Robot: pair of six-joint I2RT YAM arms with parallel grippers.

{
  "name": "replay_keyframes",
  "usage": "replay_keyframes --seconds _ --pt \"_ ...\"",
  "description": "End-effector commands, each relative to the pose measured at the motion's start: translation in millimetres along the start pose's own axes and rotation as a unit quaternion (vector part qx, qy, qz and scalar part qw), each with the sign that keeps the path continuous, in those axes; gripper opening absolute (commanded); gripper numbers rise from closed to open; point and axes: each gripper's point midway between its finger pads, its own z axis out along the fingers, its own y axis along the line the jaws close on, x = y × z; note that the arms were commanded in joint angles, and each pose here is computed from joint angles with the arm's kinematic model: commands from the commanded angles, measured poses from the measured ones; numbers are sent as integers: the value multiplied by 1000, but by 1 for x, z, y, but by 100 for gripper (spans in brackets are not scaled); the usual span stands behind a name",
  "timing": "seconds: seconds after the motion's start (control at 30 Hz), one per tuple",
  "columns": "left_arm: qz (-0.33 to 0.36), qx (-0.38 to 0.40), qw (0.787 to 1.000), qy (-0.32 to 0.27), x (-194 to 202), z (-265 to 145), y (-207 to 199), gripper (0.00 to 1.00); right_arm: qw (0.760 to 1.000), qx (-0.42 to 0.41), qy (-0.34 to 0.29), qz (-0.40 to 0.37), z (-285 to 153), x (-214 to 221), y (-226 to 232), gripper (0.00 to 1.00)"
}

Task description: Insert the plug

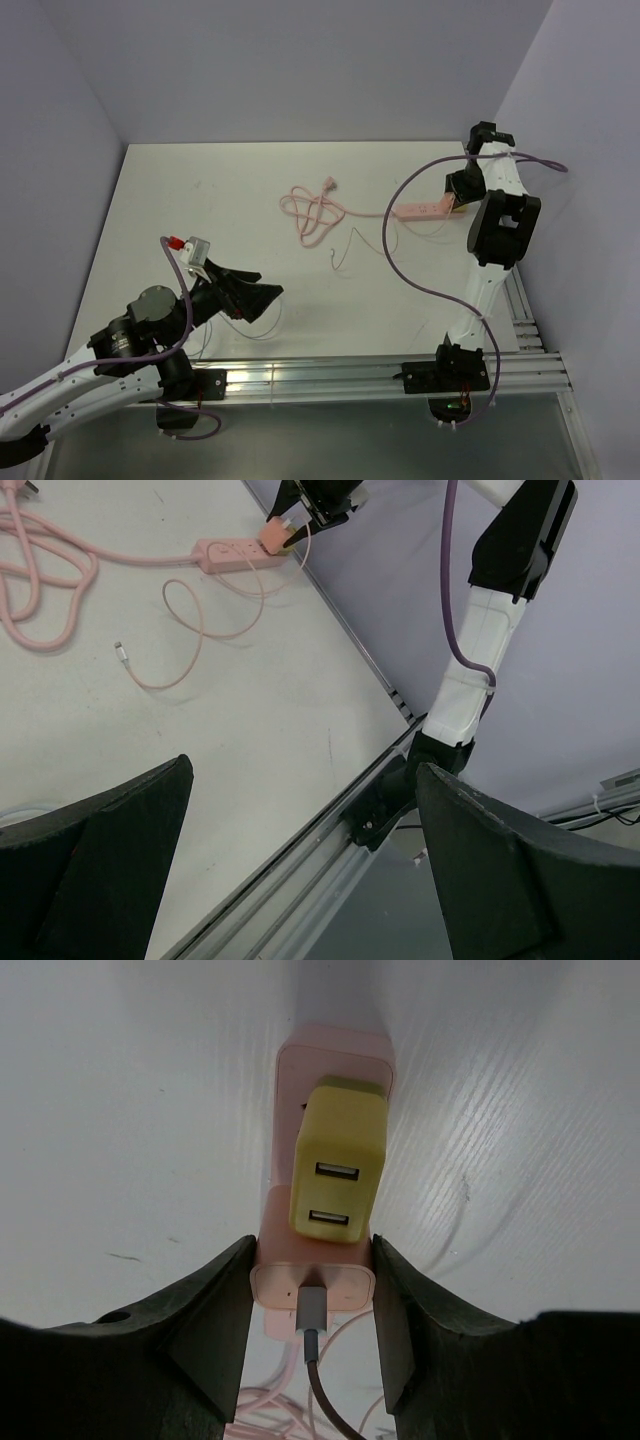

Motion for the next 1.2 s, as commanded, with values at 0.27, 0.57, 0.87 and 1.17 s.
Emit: replay_keyframes --seconds 0.27,0.57,0.87,1.17 --pt "-16 25 999 -38 -23 -2 -17 100 968 217 -112 -57 36 -23 -66 0" --pt "-17 38 998 -43 -25 -4 -20 99 952 257 -145 -78 32 -28 -90 0" --pt "-24 44 998 -41 -24 -6 -22 99 943 270 -159 -109 29 -28 -90 0" --pt "-55 65 995 -42 -23 -7 -30 100 928 298 -173 -139 24 -23 -107 0"
